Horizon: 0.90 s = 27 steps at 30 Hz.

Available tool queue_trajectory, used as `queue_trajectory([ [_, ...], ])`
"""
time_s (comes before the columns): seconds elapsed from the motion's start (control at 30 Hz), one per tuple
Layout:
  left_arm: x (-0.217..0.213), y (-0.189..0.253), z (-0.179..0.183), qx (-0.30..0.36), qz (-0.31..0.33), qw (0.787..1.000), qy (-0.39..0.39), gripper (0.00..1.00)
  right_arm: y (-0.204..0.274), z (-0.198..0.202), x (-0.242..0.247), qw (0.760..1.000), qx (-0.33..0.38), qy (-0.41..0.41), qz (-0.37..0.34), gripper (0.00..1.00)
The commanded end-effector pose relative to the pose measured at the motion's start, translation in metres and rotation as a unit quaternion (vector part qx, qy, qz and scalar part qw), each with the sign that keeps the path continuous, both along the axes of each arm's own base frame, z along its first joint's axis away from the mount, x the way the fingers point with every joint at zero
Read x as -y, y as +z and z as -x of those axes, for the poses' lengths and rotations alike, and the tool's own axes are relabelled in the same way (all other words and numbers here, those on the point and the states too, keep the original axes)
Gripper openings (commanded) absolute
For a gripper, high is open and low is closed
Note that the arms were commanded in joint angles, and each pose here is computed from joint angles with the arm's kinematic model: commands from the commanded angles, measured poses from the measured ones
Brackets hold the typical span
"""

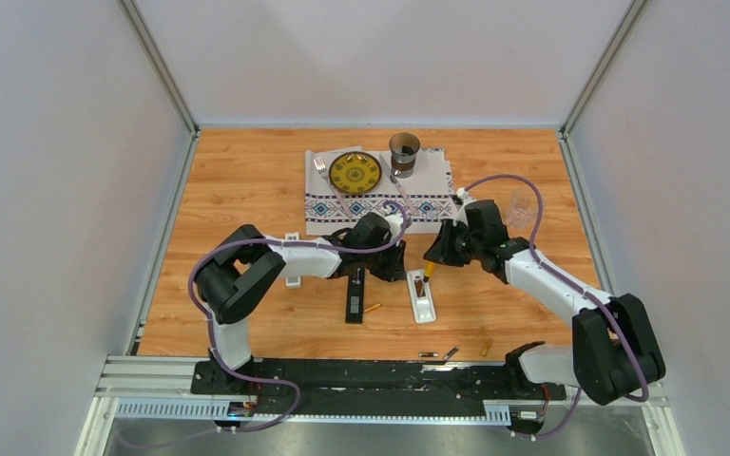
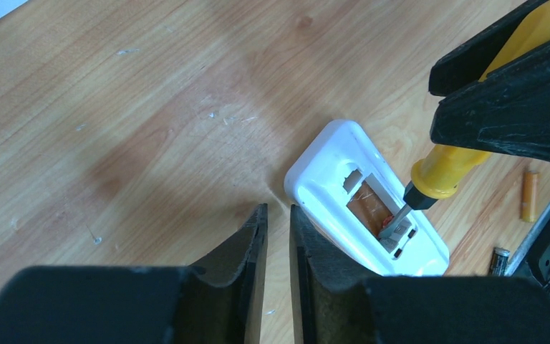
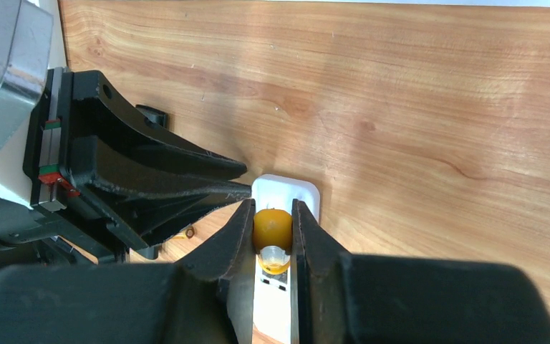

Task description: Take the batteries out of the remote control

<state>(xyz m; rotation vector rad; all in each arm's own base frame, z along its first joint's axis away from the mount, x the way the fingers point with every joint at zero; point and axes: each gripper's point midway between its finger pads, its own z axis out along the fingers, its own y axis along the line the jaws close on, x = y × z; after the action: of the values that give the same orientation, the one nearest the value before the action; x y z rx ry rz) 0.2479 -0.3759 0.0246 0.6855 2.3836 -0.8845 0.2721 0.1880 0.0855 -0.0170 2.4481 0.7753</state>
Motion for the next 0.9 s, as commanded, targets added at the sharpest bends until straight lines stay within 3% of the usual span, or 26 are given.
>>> queue_trajectory([
  [0.0,-0.014,0.022,0.005,0.021,-0.01,1.0,0.0,0.35,0.039,-0.013,-0.008,0.999,0.048,0.008,-0.018,0.0],
  [0.2,-0.033,0.066,0.002,0.076,0.001,0.997,0.025,0.58,0.063,-0.017,-0.009,0.997,0.076,0.003,-0.031,0.0],
  [0.47,-0.098,0.079,0.01,0.098,-0.09,0.987,0.093,0.73,0.069,-0.015,-0.007,0.996,0.081,0.0,-0.032,0.0],
  [0.6,-0.136,0.061,0.025,0.057,-0.172,0.974,0.134,0.75,0.07,-0.015,-0.005,0.996,0.086,-0.003,-0.03,0.0],
  [0.87,-0.132,0.037,0.047,0.013,-0.169,0.973,0.156,0.76,0.069,-0.015,-0.005,0.996,0.084,0.0,-0.025,0.0],
])
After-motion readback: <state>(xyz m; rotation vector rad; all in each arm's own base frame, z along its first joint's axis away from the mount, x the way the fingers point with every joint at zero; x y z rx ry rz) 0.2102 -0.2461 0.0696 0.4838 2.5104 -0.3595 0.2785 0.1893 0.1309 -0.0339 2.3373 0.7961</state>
